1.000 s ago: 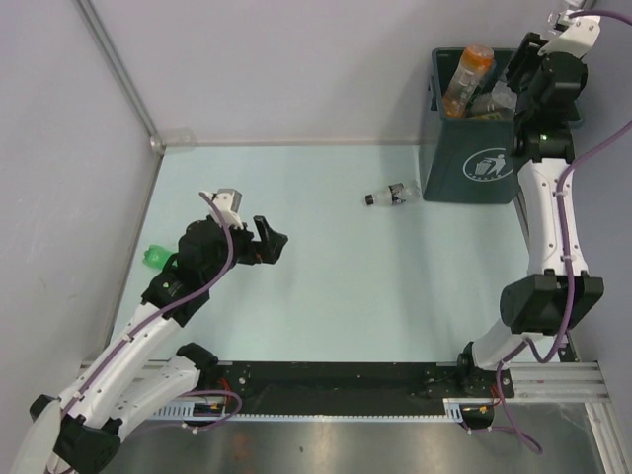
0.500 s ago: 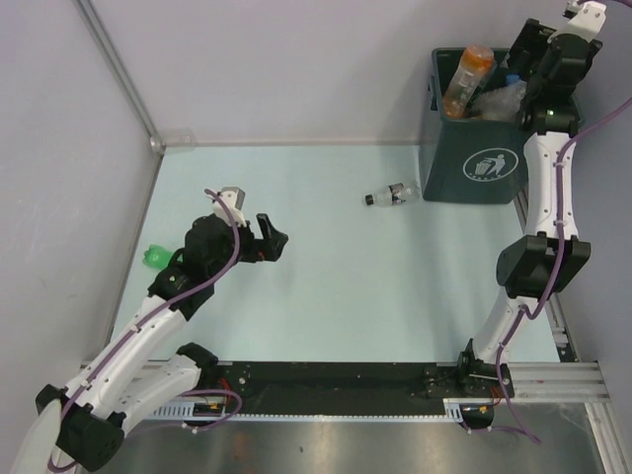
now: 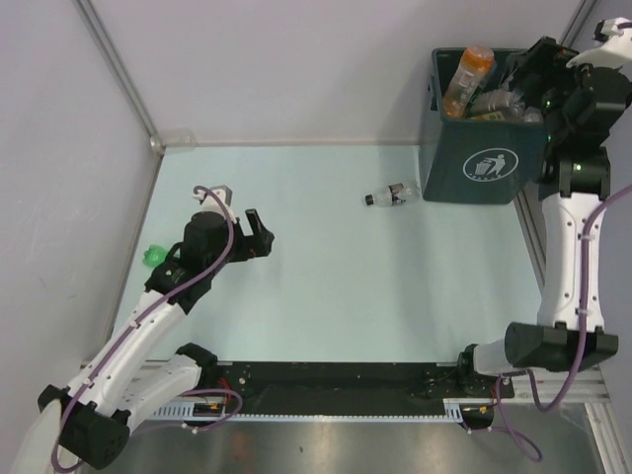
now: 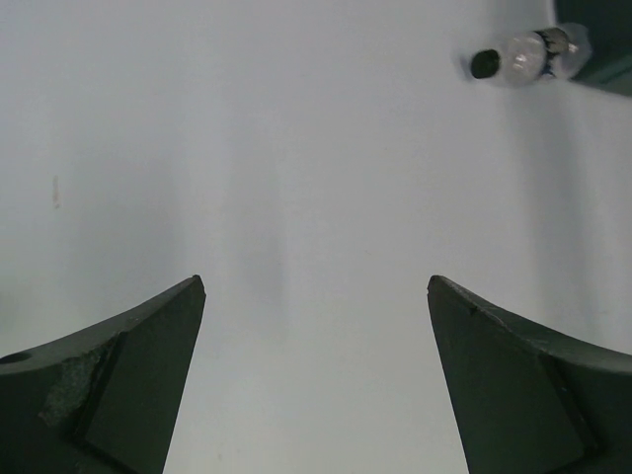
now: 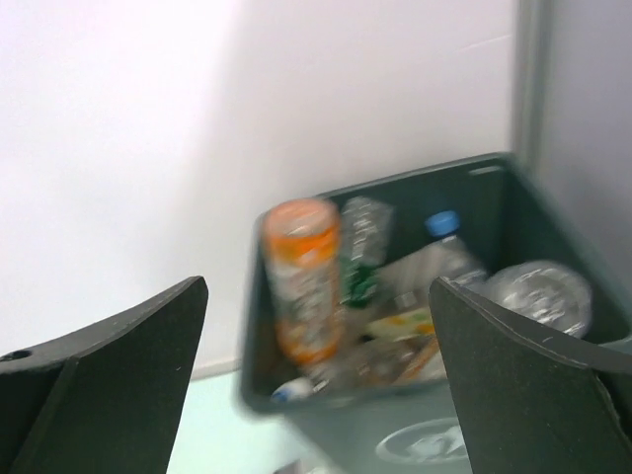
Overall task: Put the plastic bottles in the bin
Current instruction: Place the plastic bottle in the trash bin, then pick up the plastic bottle at the center of the board.
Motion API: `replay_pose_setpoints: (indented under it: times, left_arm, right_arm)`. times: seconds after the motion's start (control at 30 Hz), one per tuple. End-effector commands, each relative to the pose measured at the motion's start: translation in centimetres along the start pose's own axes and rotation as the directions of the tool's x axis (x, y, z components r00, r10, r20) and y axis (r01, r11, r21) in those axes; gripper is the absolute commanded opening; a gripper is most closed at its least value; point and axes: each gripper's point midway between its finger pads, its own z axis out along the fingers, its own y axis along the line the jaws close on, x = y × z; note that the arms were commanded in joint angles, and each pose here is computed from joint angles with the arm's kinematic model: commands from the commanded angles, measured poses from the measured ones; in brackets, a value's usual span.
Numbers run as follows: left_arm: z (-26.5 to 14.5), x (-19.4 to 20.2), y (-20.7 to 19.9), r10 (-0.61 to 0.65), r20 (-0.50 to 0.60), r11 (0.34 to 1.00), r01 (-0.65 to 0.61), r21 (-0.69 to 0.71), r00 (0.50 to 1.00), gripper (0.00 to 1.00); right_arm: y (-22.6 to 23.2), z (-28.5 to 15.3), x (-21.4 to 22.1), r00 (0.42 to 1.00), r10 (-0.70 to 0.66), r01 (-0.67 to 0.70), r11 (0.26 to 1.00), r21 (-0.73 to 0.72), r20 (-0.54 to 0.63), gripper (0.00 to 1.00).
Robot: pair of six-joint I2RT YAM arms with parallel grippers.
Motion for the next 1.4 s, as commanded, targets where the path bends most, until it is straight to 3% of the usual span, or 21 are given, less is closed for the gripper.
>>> replay_pose_setpoints:
  times: [0.0,0.2,0.57,0.87,1.03,1.37]
  left_arm:
    - [-0.9,-1.4,4.8,-0.127,0.030,0.965,0.131,-0.229,0.991,1.00]
    - [-2.8,-1.3,10.0,-0.251,0.113,0.887,0.275,-0.370,0.961,1.00]
    - [-5.2,0.1,14.9,-0.303,0.199,0.757,0.362,-0.544,0.932,1.00]
    - [-4.4,4.7,18.6,-0.461,0.301,0.506,0.525,-0.684,0.835,1.00]
    - [-3.6,5.6,20.0,-0.488,0.350,0.399,0.561,-0.726,0.800,1.00]
    - [-0.6,6.6,22.2,-0.543,0.341,0.356,0.579,-0.734,0.767,1.00]
  right_arm:
    - [5.0,-4.0,1.2,0.995,0.066,-0.079,0.976,-0.203,-0.071,1.00]
    - [8.7,-9.0,4.1,0.981,0.076,-0.132,0.933,-0.335,-0.176,1.00]
    - [14.9,-16.1,13.7,0.904,0.008,-0.224,0.861,-0.457,-0.428,1.00]
    - [17.5,-20.5,20.3,0.836,-0.041,-0.278,0.827,-0.488,-0.547,1.00]
    - [17.5,-21.2,22.4,0.804,-0.036,-0.308,0.828,-0.468,-0.594,1.00]
    - [17.4,-22.1,24.2,0.781,-0.031,-0.336,0.821,-0.461,-0.624,0.99]
